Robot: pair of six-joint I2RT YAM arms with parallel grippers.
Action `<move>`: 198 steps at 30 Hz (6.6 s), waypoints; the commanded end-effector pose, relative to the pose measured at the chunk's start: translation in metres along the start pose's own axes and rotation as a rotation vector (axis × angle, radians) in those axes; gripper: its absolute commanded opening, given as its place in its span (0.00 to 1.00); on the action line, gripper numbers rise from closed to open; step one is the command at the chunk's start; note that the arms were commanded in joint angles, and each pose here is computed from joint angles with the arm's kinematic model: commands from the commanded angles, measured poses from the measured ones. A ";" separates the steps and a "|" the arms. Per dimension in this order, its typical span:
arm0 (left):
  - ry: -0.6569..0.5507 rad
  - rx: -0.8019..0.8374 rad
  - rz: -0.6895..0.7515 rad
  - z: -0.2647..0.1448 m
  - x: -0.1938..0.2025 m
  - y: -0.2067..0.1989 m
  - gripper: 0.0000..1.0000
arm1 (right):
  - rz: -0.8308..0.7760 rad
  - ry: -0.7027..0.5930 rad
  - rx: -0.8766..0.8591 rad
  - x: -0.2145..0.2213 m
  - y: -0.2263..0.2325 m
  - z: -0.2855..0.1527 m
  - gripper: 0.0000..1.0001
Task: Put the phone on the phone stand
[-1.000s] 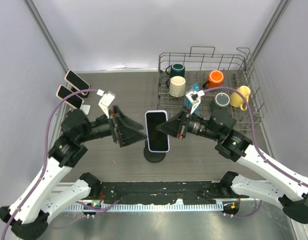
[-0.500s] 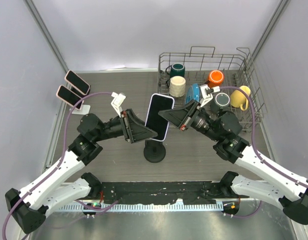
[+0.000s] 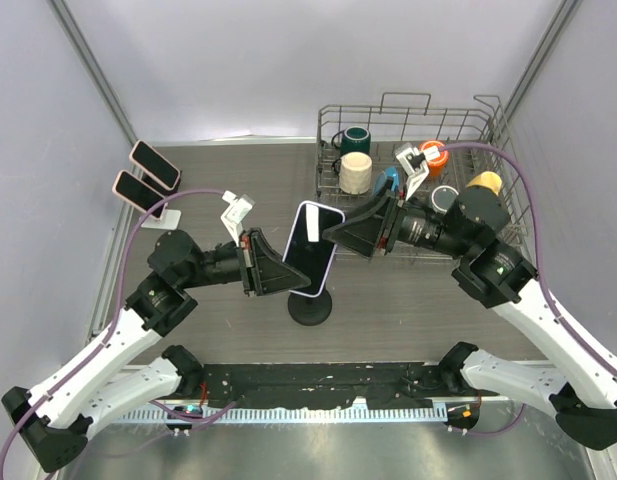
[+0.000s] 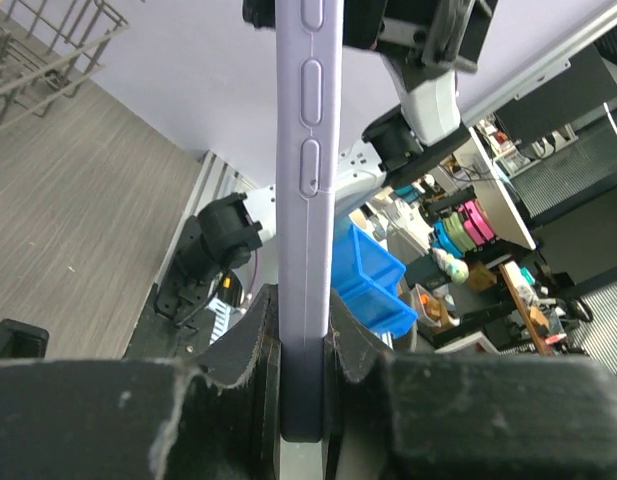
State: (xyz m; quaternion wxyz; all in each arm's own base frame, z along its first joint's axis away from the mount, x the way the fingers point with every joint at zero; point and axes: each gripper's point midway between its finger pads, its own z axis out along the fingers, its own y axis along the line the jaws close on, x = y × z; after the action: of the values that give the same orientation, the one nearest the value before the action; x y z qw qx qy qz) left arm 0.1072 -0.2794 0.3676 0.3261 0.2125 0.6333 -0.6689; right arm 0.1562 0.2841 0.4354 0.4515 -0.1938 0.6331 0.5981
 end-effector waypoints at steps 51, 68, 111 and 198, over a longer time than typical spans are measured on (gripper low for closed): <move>0.027 -0.906 0.210 -0.041 0.051 0.113 0.69 | -0.281 0.149 0.252 0.019 -0.036 -0.063 0.01; 0.069 -1.065 0.279 -0.037 0.070 0.152 0.43 | -0.304 0.235 0.205 0.041 -0.046 -0.056 0.01; 0.327 -0.511 0.510 -0.032 0.087 0.128 0.00 | -0.645 0.232 -0.615 0.131 0.020 0.032 0.01; -0.194 -0.888 0.272 -0.107 0.013 0.088 0.79 | -0.456 0.594 0.791 0.203 -0.164 -0.042 0.08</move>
State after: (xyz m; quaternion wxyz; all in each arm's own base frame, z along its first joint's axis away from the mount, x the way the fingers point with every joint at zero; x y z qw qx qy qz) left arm 0.1414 -0.1393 0.2605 0.4817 0.0283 0.8469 -0.2233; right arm 0.1800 0.3099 0.2238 0.4806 -0.2109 0.8246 0.2109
